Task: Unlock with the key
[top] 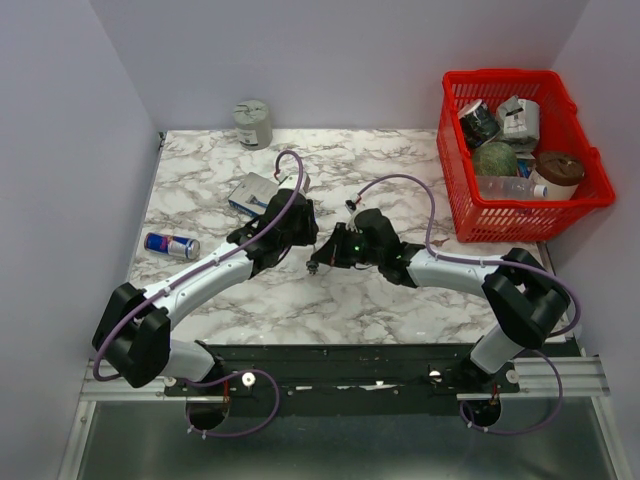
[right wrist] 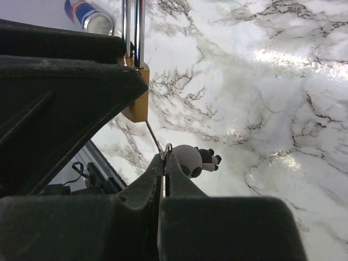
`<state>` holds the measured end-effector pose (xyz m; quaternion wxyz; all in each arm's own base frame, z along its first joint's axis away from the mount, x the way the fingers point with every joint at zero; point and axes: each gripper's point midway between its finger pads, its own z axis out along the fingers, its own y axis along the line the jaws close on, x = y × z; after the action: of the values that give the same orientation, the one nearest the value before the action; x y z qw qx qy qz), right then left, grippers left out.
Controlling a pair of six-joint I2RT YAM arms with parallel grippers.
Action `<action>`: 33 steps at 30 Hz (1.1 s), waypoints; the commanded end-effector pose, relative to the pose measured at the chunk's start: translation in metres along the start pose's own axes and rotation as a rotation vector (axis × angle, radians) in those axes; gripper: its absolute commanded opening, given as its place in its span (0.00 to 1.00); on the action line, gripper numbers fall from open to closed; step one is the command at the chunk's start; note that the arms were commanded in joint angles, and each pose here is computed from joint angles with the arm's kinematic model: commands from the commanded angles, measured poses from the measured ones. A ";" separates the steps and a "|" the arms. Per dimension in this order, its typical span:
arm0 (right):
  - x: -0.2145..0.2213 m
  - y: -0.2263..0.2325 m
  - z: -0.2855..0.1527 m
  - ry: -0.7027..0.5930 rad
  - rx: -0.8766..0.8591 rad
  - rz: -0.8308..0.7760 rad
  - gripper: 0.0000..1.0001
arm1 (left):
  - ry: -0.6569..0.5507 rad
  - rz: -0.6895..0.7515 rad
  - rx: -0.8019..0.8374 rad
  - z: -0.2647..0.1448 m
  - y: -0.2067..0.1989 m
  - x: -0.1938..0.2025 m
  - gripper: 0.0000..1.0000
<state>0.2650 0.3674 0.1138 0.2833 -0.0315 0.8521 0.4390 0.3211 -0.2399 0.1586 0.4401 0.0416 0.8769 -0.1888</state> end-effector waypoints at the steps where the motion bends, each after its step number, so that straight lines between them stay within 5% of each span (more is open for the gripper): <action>1: -0.021 0.011 -0.006 -0.060 -0.005 -0.034 0.01 | -0.001 0.006 -0.003 0.002 -0.001 0.000 0.00; 33: -0.011 0.013 -0.003 -0.026 -0.023 -0.028 0.01 | 0.016 0.012 0.005 0.004 -0.004 0.004 0.00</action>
<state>0.2698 0.3691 0.1251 0.2990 -0.0392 0.8456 0.4405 0.3201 -0.2423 0.1522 0.4335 0.0453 0.8806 -0.1860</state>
